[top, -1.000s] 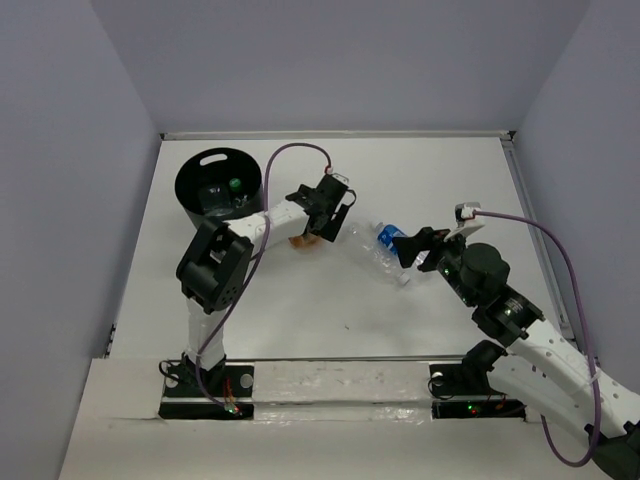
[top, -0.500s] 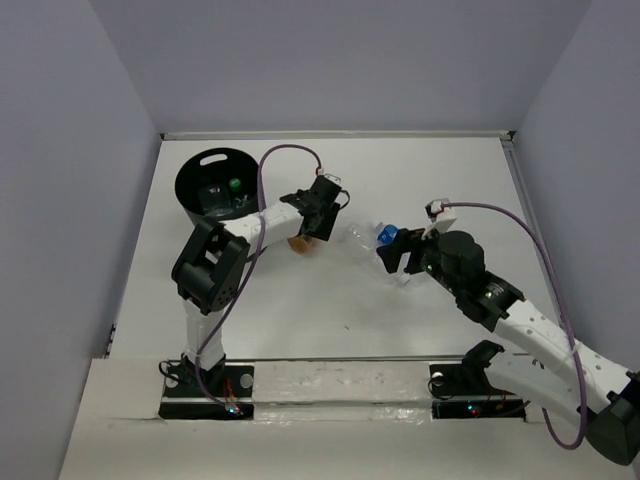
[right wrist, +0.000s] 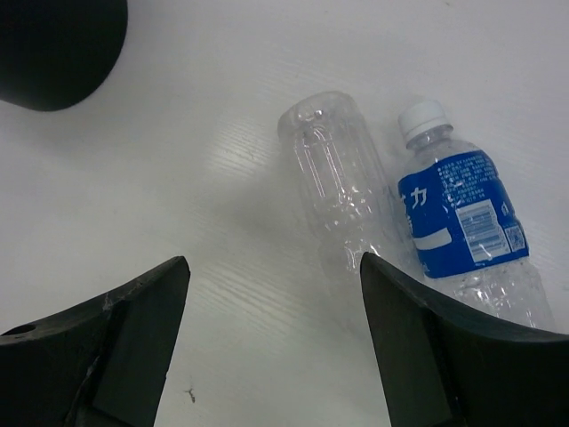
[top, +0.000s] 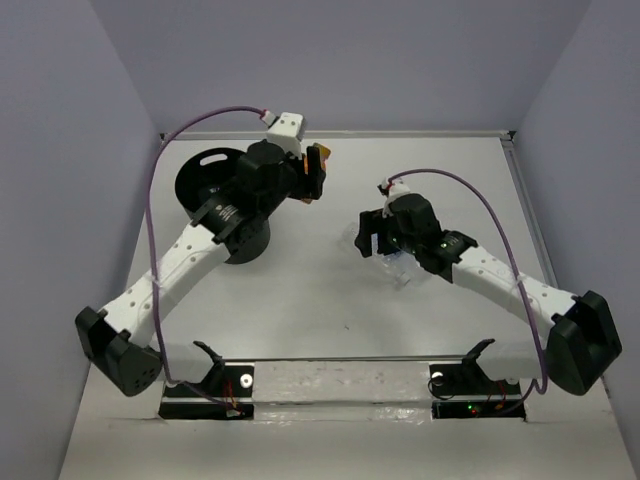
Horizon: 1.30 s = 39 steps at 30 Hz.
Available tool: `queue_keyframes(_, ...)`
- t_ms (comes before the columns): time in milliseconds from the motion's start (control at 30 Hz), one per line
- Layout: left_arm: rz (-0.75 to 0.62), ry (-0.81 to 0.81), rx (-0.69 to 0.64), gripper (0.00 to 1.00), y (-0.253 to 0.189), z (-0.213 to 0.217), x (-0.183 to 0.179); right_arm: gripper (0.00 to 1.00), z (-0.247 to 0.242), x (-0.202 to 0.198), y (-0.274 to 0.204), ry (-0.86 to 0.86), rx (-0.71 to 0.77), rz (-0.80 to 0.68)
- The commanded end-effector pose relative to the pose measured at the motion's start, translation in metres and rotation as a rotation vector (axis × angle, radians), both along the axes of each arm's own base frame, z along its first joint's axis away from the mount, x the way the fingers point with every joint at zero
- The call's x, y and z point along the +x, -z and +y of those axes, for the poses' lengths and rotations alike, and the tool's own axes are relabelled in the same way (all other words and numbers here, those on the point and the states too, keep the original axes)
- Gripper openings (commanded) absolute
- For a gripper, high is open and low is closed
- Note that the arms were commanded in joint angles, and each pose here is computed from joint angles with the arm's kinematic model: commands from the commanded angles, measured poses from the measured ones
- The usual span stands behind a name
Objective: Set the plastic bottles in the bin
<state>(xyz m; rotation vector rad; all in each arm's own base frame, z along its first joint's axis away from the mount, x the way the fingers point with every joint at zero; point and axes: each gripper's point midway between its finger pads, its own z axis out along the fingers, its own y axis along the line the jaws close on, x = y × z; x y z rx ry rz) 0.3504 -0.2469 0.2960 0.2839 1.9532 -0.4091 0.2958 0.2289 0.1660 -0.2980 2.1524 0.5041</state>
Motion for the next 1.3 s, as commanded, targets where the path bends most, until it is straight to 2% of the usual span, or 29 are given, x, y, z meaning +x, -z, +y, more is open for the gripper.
queue_keyframes(0,-0.219,-0.041,-0.205,0.47,-0.111,0.028,-0.020,0.83,0.007,0.018,-0.005,-0.049,-0.110,0.012)
queue_keyframes(167,-0.333,-0.279,-0.249,0.49,-0.147,0.103,-0.015,0.88,0.005,0.037,0.026,-0.059,-0.277,0.078)
queue_keyframes(267,-0.388,-0.416,-0.235,0.49,-0.154,0.143,-0.009,0.89,0.008,0.047,0.038,-0.078,-0.346,0.115)
queue_keyframes(400,-0.425,-0.620,-0.167,0.50,-0.134,0.188,-0.001,0.89,0.007,0.054,0.057,-0.078,-0.418,0.159)
queue_keyframes(467,-0.462,-0.684,-0.187,0.50,-0.134,0.202,0.001,0.88,0.006,0.058,0.064,-0.073,-0.436,0.167)
queue_keyframes(633,-0.451,-0.759,-0.157,0.53,-0.101,0.219,0.013,0.85,0.013,0.062,0.078,-0.104,-0.487,0.197)
queue_keyframes(800,-0.440,-0.780,-0.117,0.54,-0.076,0.228,0.026,0.84,0.020,0.061,0.093,-0.130,-0.552,0.231)
queue_keyframes(933,-0.428,-0.800,-0.087,0.67,-0.056,0.232,0.030,0.81,0.032,0.058,0.104,-0.159,-0.564,0.244)
queue_keyframes(967,-0.426,-0.801,-0.085,0.73,-0.054,0.232,0.030,0.80,0.038,0.057,0.104,-0.173,-0.559,0.242)
queue_keyframes(1000,-0.423,-0.802,-0.082,0.91,-0.053,0.233,0.030,0.80,0.039,0.058,0.106,-0.175,-0.560,0.246)
queue_keyframes(1033,-0.423,-0.804,-0.084,0.98,-0.052,0.233,0.029,0.80,0.043,0.056,0.111,-0.184,-0.567,0.252)
queue_keyframes(1267,-0.436,-0.762,-0.124,0.99,-0.061,0.227,0.025,0.81,0.057,0.059,0.121,-0.197,-0.545,0.262)
